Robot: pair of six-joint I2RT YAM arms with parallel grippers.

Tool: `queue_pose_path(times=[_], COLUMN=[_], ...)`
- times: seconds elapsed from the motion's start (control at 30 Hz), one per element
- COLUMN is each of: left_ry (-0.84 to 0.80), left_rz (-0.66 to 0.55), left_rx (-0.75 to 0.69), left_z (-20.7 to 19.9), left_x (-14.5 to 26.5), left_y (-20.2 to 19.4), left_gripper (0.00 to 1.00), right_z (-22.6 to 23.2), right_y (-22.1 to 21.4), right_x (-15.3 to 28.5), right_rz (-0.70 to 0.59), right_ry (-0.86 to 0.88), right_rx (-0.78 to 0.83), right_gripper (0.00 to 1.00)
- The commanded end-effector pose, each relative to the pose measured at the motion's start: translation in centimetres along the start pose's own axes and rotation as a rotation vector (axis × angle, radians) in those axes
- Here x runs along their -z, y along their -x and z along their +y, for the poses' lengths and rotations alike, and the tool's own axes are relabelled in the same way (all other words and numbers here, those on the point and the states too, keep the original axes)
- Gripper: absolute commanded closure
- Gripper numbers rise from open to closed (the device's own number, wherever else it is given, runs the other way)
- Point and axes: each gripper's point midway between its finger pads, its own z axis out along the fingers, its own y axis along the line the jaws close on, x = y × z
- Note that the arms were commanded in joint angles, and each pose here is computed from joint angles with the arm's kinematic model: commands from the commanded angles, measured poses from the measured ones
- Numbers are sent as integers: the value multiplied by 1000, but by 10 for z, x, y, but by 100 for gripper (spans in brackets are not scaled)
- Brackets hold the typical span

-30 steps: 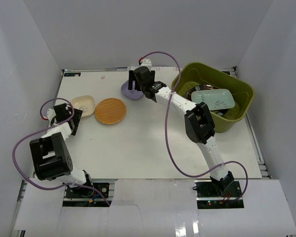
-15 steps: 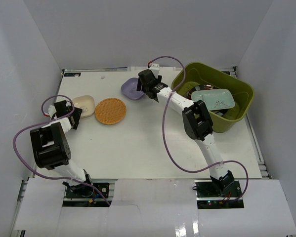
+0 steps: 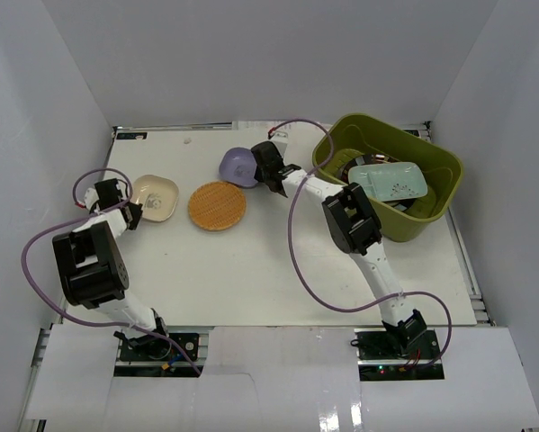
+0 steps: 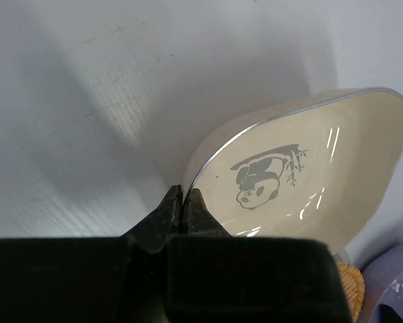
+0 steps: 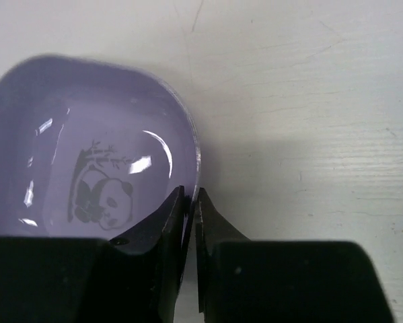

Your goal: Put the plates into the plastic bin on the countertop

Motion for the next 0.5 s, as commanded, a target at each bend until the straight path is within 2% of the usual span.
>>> queue_pose_path(times=[0.0, 0.07, 0.2, 0.3, 0.37, 0.47], left_ry=[-17, -58, -158, -238, -320, -435], left_rz=[-73, -116, -157, -172, -185, -143], left_rx=[-49, -51, -29, -17, -10, -12], left_z=[-9, -19, -35, -45, -58, -75], left_x=[22, 38, 65, 87, 106, 128], left_y=[25, 37, 45, 45, 48, 37], left_gripper=[100, 100, 100, 100, 100, 100], right_z=[20, 31, 54, 73, 75, 52], right_y=[39, 60, 97, 138, 152, 206], right_x=[26, 43, 78, 127, 147, 200], right_rz=[-111, -161, -268, -375, -407, -520], right_ry=[68, 94, 142, 186, 196, 149], right_rx=[-41, -36, 0, 31, 56, 95], right_gripper=[87, 92, 92, 92, 92, 92])
